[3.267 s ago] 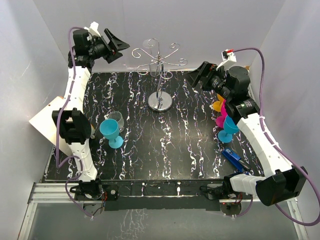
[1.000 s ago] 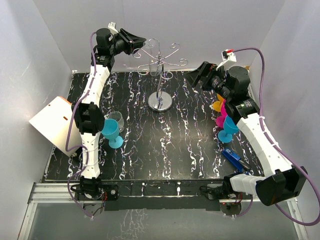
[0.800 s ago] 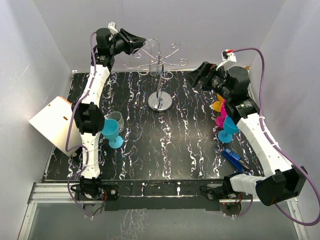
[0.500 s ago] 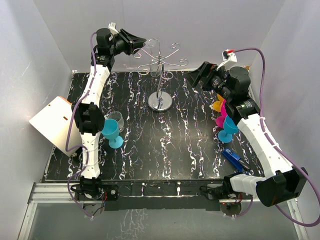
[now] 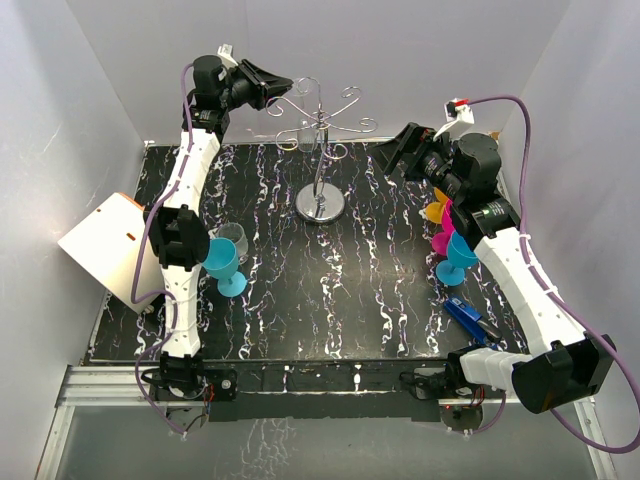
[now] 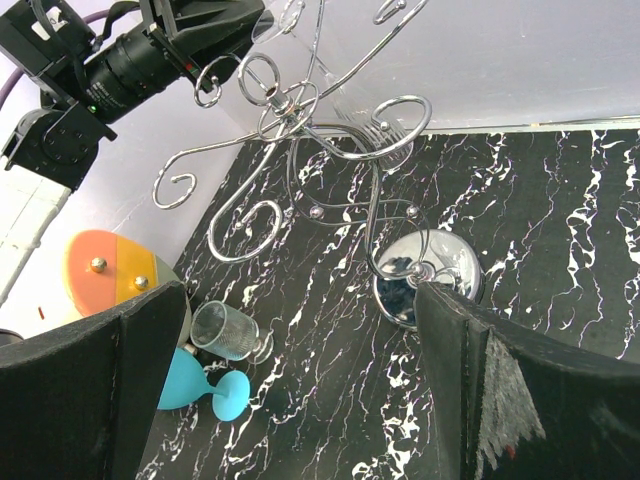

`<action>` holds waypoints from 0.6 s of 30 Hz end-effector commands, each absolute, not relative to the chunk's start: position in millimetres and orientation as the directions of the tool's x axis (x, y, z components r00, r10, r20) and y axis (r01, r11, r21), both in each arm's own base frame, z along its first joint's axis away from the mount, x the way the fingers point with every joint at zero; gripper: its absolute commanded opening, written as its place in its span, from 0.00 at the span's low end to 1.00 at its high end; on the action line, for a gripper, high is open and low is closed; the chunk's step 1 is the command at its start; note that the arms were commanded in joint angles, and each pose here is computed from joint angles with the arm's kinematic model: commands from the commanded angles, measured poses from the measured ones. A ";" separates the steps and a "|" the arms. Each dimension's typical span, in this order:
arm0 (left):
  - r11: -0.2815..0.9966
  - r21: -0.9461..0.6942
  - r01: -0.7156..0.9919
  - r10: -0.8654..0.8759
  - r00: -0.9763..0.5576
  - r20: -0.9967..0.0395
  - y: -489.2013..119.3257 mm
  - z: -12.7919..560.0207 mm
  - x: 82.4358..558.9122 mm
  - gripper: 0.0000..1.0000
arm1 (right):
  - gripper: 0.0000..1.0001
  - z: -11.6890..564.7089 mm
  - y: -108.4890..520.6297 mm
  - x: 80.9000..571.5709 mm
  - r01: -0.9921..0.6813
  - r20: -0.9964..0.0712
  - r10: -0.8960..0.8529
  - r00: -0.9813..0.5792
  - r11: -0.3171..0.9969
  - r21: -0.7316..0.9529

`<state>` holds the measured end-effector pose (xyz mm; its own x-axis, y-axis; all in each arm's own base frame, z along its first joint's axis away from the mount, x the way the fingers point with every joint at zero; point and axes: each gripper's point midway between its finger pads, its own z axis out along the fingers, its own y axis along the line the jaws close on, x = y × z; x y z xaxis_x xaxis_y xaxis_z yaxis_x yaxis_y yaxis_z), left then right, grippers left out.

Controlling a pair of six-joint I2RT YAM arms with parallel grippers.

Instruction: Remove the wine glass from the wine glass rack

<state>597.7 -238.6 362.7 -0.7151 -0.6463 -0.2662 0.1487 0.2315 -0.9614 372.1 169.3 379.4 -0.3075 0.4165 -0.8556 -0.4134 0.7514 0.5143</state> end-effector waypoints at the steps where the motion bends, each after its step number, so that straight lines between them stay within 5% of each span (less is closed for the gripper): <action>1: 0.214 -0.957 0.193 -0.601 -0.747 -0.285 -255.0 380.7 581.1 0.16 | 0.98 409.8 163.5 368.4 -0.451 -0.872 0.442 -0.210 0.748 0.488; 8: 0.240 -0.955 0.177 -0.590 -0.755 -0.288 -256.8 372.0 579.2 0.26 | 0.98 410.4 163.3 367.9 -0.452 -0.872 0.442 -0.208 0.748 0.487; 18: 0.234 -0.955 0.180 -0.576 -0.766 -0.285 -259.1 369.9 577.8 0.18 | 0.98 410.4 162.5 367.6 -0.449 -0.873 0.443 -0.205 0.750 0.486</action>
<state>594.7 -240.0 356.3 -0.7237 -0.6335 -0.2737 0.1351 0.2589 -0.9564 371.3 169.0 380.6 -0.3044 0.4173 -0.8563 -0.4149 0.7511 0.5136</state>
